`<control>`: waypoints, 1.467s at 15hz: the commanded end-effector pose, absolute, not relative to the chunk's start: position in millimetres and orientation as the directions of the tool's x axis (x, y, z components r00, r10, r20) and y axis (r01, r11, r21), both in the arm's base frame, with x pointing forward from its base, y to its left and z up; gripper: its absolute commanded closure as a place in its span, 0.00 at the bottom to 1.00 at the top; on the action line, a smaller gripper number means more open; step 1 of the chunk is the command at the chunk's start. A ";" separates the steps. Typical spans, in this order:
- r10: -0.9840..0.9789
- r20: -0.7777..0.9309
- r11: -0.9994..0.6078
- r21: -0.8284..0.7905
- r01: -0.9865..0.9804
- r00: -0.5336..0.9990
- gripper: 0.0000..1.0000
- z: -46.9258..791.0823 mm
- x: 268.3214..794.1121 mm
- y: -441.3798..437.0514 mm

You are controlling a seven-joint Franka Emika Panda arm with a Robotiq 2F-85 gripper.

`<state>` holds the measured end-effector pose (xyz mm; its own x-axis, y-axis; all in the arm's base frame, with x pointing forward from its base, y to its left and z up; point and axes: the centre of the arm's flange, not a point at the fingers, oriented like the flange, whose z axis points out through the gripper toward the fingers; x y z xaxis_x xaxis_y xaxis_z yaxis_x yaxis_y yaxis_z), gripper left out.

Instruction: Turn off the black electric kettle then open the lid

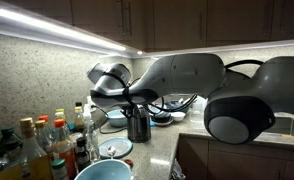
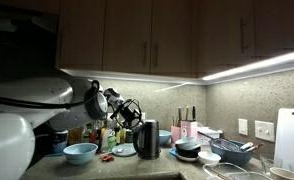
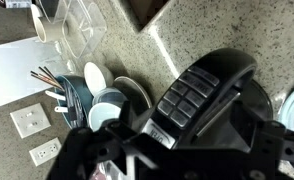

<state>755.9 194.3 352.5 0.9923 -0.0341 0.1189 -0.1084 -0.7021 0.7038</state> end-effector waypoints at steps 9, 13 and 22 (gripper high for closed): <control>0.062 0.120 -0.681 0.730 -0.046 0.991 0.00 346.8 766.1 227.4; 0.082 0.139 -0.672 0.739 -0.049 0.987 0.00 351.0 761.8 238.8; 0.087 0.114 -0.654 0.756 -0.029 0.990 0.00 346.8 772.5 233.0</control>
